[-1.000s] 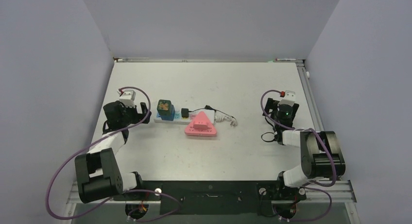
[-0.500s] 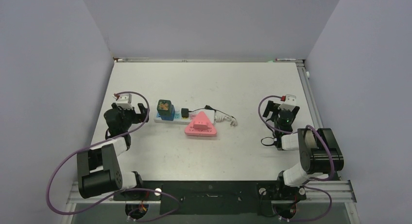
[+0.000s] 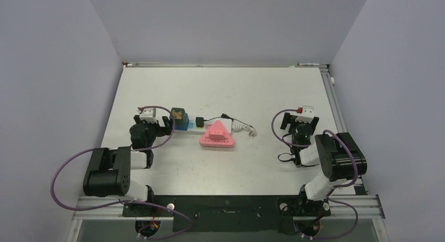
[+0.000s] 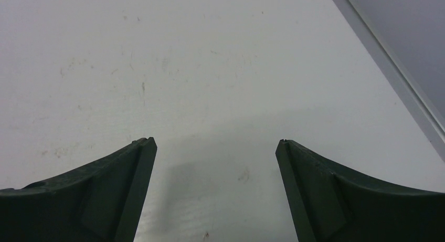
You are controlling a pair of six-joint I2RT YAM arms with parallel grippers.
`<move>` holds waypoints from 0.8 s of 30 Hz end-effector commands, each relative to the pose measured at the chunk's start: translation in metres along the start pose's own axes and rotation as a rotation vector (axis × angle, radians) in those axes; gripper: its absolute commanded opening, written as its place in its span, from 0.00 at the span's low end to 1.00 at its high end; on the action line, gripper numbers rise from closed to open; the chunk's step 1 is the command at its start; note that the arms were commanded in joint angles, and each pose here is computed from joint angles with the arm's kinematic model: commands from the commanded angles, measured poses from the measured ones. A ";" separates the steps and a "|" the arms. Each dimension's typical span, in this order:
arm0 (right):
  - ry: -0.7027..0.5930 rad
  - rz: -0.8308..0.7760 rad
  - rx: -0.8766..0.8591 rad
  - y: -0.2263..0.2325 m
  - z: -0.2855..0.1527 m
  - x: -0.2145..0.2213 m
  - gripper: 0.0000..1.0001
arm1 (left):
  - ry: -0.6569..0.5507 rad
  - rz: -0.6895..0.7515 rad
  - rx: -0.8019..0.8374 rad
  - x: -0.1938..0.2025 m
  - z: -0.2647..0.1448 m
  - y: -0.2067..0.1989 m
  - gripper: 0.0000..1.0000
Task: Insert the plug
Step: Reset both arms
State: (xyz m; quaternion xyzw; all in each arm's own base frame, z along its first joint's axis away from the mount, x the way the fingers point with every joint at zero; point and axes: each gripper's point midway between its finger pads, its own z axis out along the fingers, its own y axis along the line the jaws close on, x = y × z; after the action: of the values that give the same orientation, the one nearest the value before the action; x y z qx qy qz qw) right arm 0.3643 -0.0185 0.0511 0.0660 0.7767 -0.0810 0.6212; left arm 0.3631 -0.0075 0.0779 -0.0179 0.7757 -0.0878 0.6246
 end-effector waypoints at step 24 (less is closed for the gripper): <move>-0.071 -0.002 0.008 0.000 0.008 -0.024 0.90 | -0.106 0.090 -0.058 -0.023 0.011 -0.002 0.96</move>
State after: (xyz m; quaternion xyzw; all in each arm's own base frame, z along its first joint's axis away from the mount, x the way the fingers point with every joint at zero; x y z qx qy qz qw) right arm 0.3749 -0.0187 0.0605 0.0614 0.7698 -0.0854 0.6296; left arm 0.3700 -0.0102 0.0792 -0.0064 0.7681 -0.0442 0.6388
